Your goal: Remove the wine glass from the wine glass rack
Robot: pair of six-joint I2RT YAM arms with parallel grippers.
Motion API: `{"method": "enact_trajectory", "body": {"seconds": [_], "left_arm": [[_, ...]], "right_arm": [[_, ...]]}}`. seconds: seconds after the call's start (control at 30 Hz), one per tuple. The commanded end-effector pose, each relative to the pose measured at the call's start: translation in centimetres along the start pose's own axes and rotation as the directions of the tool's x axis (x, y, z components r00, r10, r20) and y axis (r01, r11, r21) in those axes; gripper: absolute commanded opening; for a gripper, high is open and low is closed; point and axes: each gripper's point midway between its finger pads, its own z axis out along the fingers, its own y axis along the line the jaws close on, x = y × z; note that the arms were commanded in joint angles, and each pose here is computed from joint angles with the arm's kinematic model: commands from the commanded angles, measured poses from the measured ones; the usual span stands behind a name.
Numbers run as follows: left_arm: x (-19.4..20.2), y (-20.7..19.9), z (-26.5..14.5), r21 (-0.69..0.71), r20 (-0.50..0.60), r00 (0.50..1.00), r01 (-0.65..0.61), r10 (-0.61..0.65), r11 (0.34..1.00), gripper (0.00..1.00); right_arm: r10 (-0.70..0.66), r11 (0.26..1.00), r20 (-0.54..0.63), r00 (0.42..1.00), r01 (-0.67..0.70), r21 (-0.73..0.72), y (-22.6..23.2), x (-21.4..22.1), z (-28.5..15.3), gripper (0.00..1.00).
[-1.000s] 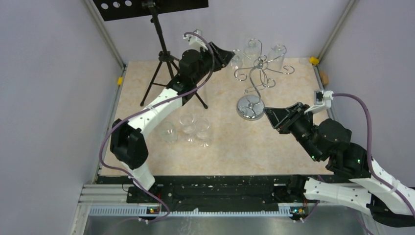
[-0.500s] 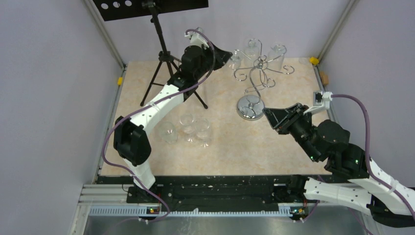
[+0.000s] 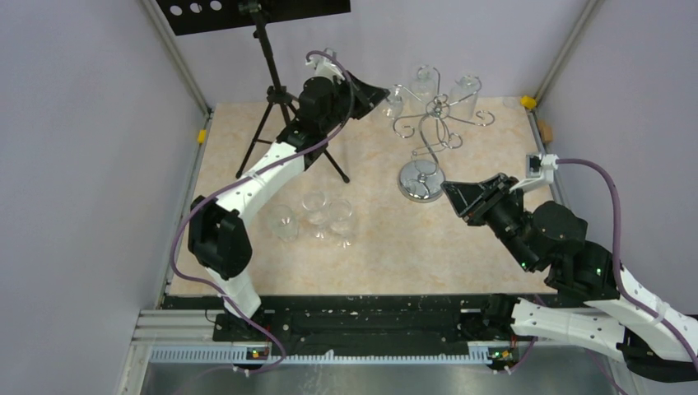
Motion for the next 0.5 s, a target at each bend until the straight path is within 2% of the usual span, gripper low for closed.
{"method": "enact_trajectory", "body": {"seconds": [0.0, 0.13, 0.3, 0.47], "left_arm": [[-1.0, -4.5, -2.2, 0.130, -0.025, 0.999, 0.035, -0.032, 0.991, 0.02], [-0.4, -4.3, -2.3, 0.132, -0.083, 0.996, 0.047, -0.036, 0.990, 0.12], [0.2, -3.9, -2.3, 0.128, -0.141, 0.990, 0.033, -0.014, 0.991, 0.15], [0.5, -3.8, -2.3, 0.150, -0.142, 0.990, 0.025, -0.004, 0.988, 0.16]], "right_arm": [[0.023, 1.000, 0.016, 1.000, -0.023, -0.014, 0.5, -0.4, 0.1, 0.23], [0.022, 1.000, 0.014, 1.000, -0.022, -0.012, 0.4, -0.2, 0.1, 0.23], [0.027, 1.000, 0.015, 1.000, -0.027, -0.013, 0.3, -0.2, 0.0, 0.23], [0.028, 1.000, 0.017, 0.999, -0.027, -0.010, 0.2, -0.1, 0.0, 0.23]]}}
